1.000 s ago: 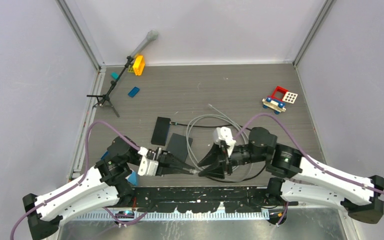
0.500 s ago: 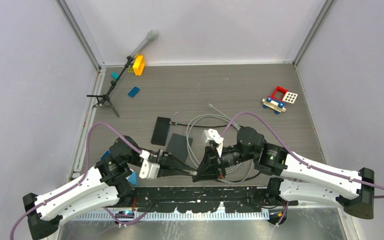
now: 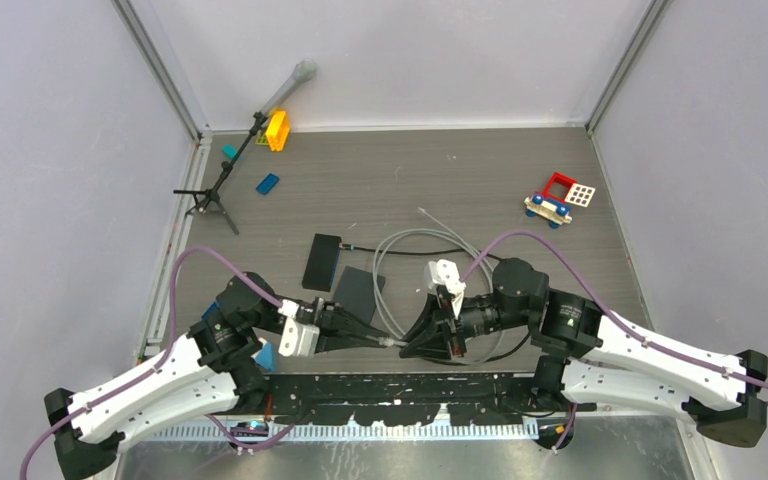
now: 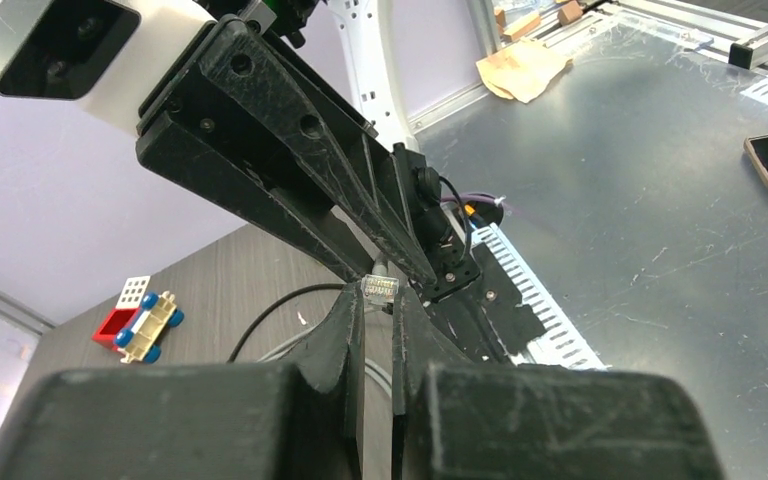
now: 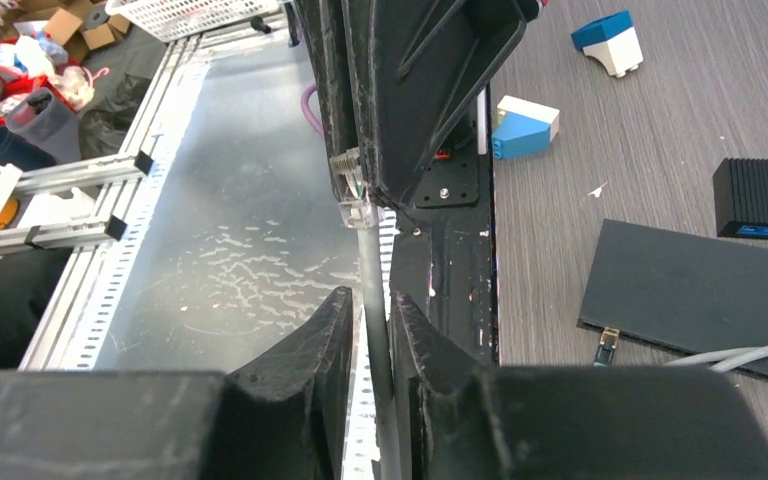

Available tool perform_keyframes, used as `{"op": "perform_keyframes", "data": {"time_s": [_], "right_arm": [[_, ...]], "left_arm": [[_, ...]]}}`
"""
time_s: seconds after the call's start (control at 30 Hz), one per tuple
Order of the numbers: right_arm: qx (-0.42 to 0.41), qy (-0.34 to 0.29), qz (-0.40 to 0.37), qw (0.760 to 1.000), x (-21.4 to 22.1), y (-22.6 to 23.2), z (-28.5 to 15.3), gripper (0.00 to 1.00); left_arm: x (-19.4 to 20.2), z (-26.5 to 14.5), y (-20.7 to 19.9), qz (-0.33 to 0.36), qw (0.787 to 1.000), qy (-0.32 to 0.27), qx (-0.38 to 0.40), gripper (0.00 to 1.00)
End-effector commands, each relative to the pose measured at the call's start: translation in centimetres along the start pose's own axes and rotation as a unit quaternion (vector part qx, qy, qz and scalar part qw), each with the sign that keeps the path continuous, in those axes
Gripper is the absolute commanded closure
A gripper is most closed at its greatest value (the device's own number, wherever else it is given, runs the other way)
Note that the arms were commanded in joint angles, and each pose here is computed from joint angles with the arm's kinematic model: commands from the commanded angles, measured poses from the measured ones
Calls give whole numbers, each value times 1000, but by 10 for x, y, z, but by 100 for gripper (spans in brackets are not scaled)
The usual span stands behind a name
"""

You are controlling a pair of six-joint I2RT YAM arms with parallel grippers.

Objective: Insert the plug into the switch port
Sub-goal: Pick up the connector from the center of the board.

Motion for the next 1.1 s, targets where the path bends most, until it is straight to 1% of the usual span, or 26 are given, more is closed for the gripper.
{"op": "perform_keyframes", "data": {"time_s": [0.0,0.03,0.1,0.13,0.17,0.2,0.27,0.3,0.37,0.4,0.43,0.5,0.53,0.57,0.6,0.63,0.7,0.83,0.9,0.97,1.0,1.07], "right_arm": [[-16,4,-10,1000,-7,8,-2,74],[-20,7,-9,1000,-6,8,-1,78],[-27,11,-12,1000,-5,9,0,93],[-22,9,-15,1000,-6,7,1,99],[-12,4,-24,1000,-8,4,0,99],[7,-1,-38,999,-9,-1,-2,99],[67,-20,-76,995,-14,-17,-10,99],[104,-31,-100,989,-18,-27,-16,100],[178,-57,-155,970,-29,-46,-31,99],[215,-72,-183,956,-36,-56,-38,99],[247,-84,-214,941,-43,-65,-45,100],[309,-102,-287,901,-56,-83,-56,100],[334,-108,-318,881,-62,-89,-60,100],[367,-129,-347,854,-75,-95,-66,100],[385,-117,-373,836,-78,-102,-68,100],[413,-121,-390,814,-87,-108,-71,100],[456,-130,-417,775,-102,-115,-77,100],[526,-143,-458,702,-126,-112,-85,100],[546,-161,-464,679,-131,-107,-85,99],[550,-163,-466,673,-133,-106,-82,100],[547,-157,-468,676,-132,-106,-79,100],[531,-157,-464,691,-130,-103,-74,100]], "left_arm": [[-11,0,4,24,1000,-15,-1,100],[-12,0,4,24,1000,-15,-1,100],[-12,0,4,24,1000,-15,0,100],[-11,-1,4,22,1000,-14,-2,100],[-11,-1,5,16,1000,-11,-8,88],[-9,-2,8,4,1000,-7,-24,63],[-3,-5,19,-33,996,8,-84,5],[0,-8,25,-50,992,13,-118,1],[4,-17,38,-97,975,15,-198,0],[5,-23,47,-128,960,11,-247,0],[5,-29,57,-164,941,4,-297,0],[12,-40,73,-258,885,-13,-388,0],[16,-44,79,-301,856,-20,-420,0],[24,-48,85,-338,822,-20,-457,0],[30,-51,90,-371,794,-22,-481,0],[34,-53,93,-394,770,-23,-501,0],[38,-52,99,-422,742,-41,-520,0],[31,-57,115,-434,705,-108,-550,0],[25,-59,122,-428,698,-136,-558,4],[18,-59,129,-419,698,-153,-560,9],[16,-58,133,-414,700,-156,-561,12],[14,-57,138,-403,705,-154,-563,15]]}}
Point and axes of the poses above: each gripper's point midway between its finger pads, its own z axis out along the fingers, its own y axis along the line the jaws close on, x = y × z, the point moved 3 cm from there along -z, back along the fingers, and after that the axes turned 11 degrees about z, right-handed, at the moved point
